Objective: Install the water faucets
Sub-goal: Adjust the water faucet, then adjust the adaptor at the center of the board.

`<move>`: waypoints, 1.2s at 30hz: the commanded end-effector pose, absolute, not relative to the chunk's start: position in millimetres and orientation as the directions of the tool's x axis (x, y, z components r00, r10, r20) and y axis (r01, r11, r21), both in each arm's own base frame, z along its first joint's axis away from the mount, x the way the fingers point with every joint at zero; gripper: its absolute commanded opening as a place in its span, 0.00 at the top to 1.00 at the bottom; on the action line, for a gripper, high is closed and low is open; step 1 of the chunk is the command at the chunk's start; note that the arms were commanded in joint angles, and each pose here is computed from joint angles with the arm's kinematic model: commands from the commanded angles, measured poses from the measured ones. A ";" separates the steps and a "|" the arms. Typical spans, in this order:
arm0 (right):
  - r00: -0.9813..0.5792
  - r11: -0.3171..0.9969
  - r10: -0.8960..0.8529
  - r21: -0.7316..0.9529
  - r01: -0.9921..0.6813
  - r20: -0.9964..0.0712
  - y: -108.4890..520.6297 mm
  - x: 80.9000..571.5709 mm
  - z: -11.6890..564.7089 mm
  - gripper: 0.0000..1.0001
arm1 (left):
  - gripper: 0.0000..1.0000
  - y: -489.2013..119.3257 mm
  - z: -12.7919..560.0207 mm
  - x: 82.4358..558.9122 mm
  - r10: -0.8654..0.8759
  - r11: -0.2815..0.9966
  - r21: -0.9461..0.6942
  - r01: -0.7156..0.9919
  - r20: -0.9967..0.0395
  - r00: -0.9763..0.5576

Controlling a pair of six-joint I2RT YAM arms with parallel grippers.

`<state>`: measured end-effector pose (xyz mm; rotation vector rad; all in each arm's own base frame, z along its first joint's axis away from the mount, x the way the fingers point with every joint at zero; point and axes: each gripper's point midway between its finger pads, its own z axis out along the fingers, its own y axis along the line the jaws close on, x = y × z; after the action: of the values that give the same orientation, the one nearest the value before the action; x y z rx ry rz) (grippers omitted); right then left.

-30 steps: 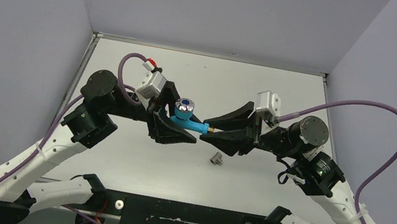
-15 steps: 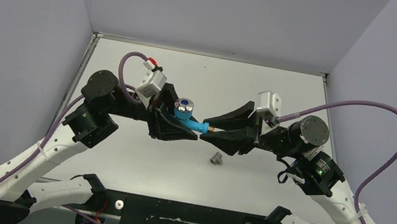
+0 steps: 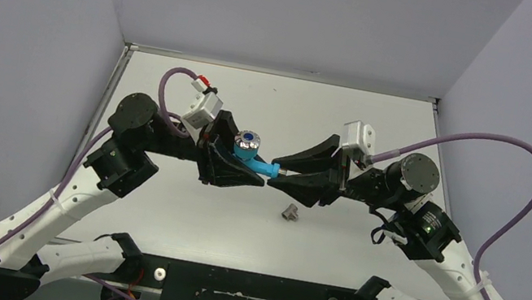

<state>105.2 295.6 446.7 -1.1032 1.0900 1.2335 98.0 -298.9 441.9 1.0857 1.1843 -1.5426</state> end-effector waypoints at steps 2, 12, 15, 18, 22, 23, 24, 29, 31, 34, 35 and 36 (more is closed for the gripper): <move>0.046 0.042 0.138 -0.041 -0.998 -0.989 300.7 111.9 449.9 0.93 | 1.00 -300.6 453.0 102.5 -0.161 -0.129 -0.148 0.981 -0.972 -0.168; 0.094 0.212 0.140 -0.063 -0.975 -0.986 268.3 118.3 464.0 0.39 | 1.00 -294.0 429.4 117.6 -0.107 -0.001 -0.146 0.989 -0.984 -0.145; 0.101 0.302 0.160 -0.049 -0.952 -0.982 254.9 126.2 467.9 0.36 | 1.00 -289.3 421.2 127.3 -0.119 0.072 -0.157 0.985 -0.982 -0.147; 0.081 0.446 0.195 0.015 -0.895 -0.977 237.9 145.5 468.3 0.35 | 1.00 -283.8 405.4 143.5 -0.111 0.171 -0.194 0.966 -0.978 -0.177; -0.033 0.688 0.201 0.165 -0.707 -0.979 209.4 189.8 438.7 0.35 | 1.00 -277.5 374.4 165.7 -0.056 0.285 -0.259 0.923 -0.966 -0.254; -0.075 0.749 0.197 0.199 -0.631 -0.978 201.3 202.5 424.6 0.35 | 1.00 -276.0 364.4 172.4 -0.040 0.319 -0.279 0.906 -0.959 -0.281; -0.119 0.801 0.185 0.219 -0.557 -0.976 193.8 212.8 408.8 0.35 | 1.00 -274.5 354.2 178.6 -0.025 0.352 -0.299 0.887 -0.950 -0.310; -0.407 0.956 0.036 0.150 -0.253 -0.913 171.5 242.1 301.1 0.36 | 1.00 -266.3 309.6 200.0 0.018 0.476 -0.372 0.797 -0.902 -0.431; -0.512 0.969 0.006 0.131 -0.209 -0.859 168.7 245.8 263.6 0.36 | 1.00 -262.2 297.5 204.5 0.017 0.510 -0.387 0.768 -0.888 -0.459; -0.643 0.962 -0.010 0.168 -0.215 -0.766 170.7 248.6 214.1 0.35 | 1.00 -254.3 283.4 210.6 0.011 0.558 -0.396 0.729 -0.875 -0.484; -0.669 0.957 -0.012 0.184 -0.222 -0.743 172.2 250.0 202.0 0.34 | 1.00 -251.7 280.4 212.2 0.009 0.570 -0.397 0.719 -0.873 -0.488; -0.691 0.955 -0.016 0.194 -0.225 -0.722 173.2 251.1 189.6 0.33 | 1.00 -249.7 278.1 212.6 0.008 0.577 -0.397 0.714 -0.871 -0.491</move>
<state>257.4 186.7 235.0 -0.2282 2.1508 0.3311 201.1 -260.1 268.4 0.6660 1.9287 -1.0312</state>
